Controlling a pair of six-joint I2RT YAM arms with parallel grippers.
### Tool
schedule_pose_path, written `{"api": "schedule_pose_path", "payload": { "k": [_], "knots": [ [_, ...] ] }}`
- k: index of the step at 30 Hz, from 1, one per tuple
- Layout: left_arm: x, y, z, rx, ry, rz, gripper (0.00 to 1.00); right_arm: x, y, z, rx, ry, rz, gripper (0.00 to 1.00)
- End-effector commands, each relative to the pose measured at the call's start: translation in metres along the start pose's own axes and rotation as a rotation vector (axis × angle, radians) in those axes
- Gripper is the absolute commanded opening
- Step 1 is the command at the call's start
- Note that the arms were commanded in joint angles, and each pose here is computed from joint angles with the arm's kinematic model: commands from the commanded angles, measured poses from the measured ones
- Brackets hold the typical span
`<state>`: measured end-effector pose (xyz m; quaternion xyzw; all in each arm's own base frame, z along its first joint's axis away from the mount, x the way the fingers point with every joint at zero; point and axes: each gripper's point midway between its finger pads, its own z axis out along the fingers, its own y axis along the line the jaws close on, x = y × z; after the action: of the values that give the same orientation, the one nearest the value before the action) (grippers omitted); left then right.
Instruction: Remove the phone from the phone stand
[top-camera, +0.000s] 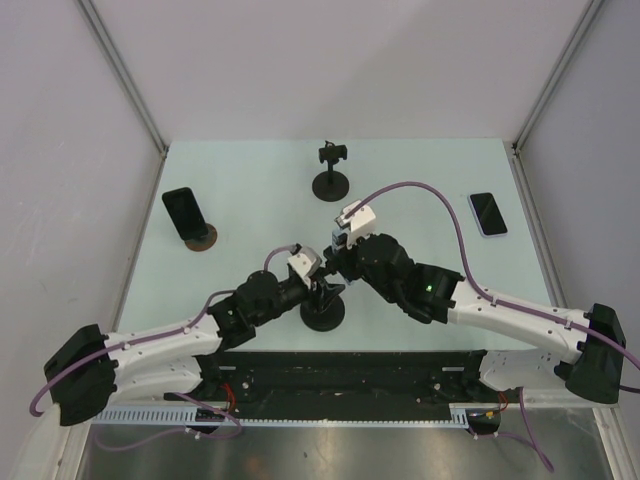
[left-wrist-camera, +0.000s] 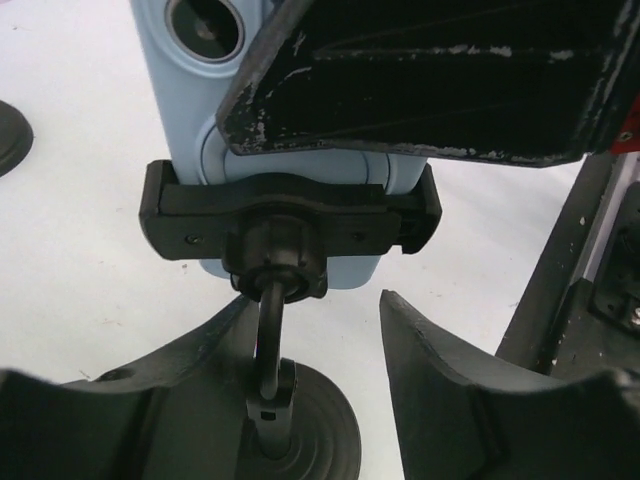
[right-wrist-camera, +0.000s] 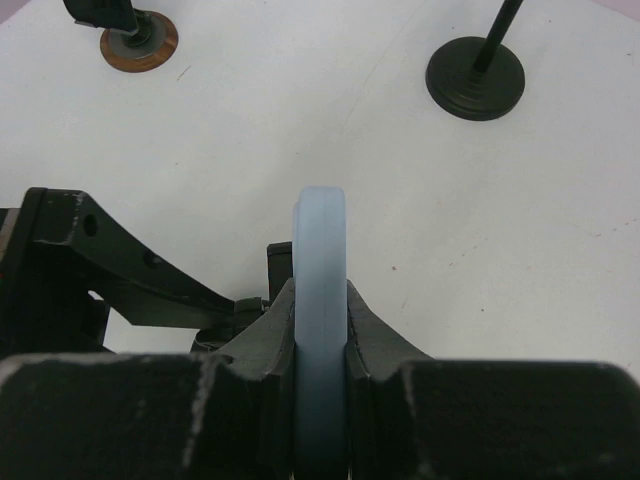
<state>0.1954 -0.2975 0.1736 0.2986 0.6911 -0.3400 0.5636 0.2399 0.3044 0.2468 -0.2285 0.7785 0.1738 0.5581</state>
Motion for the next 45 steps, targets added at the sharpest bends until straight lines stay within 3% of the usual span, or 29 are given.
{"api": "schedule_pose_path", "payload": {
  "k": [1, 14, 17, 18, 21, 25, 31, 42, 44, 45],
  "knots": [
    [-0.007, -0.006, 0.007, 0.085, -0.001, 0.056, 0.58, -0.007, 0.000, 0.000, -0.008, -0.015, -0.041, 0.00],
    [-0.009, 0.028, 0.027, -0.012, 0.021, 0.084, 0.52, -0.001, 0.016, -0.005, -0.095, 0.011, -0.061, 0.00],
    [-0.015, 0.019, 0.028, 0.037, 0.007, 0.085, 0.42, 0.004, 0.017, -0.002, -0.097, 0.027, -0.068, 0.00],
    [-0.016, 0.017, 0.028, 0.048, 0.005, 0.084, 0.28, 0.005, 0.018, -0.001, -0.096, 0.031, -0.069, 0.00],
    [-0.015, 0.012, 0.025, 0.076, 0.001, 0.077, 0.01, 0.006, 0.014, 0.002, -0.063, 0.025, -0.060, 0.00],
    [-0.010, 0.007, 0.019, 0.100, 0.001, 0.065, 0.00, 0.006, 0.007, 0.005, -0.020, 0.004, -0.050, 0.00],
    [-0.005, 0.003, 0.008, 0.109, -0.013, 0.053, 0.00, 0.011, -0.001, 0.012, 0.019, -0.004, -0.042, 0.22],
    [-0.007, 0.007, 0.005, 0.086, -0.030, 0.045, 0.00, 0.019, 0.006, 0.019, -0.011, 0.018, -0.061, 0.31],
    [-0.008, 0.008, 0.005, 0.080, -0.032, 0.042, 0.00, 0.020, 0.006, 0.019, -0.011, 0.022, -0.063, 0.29],
    [-0.008, 0.008, 0.005, 0.077, -0.032, 0.039, 0.00, 0.021, 0.006, 0.019, -0.011, 0.025, -0.066, 0.23]
  ]
}}
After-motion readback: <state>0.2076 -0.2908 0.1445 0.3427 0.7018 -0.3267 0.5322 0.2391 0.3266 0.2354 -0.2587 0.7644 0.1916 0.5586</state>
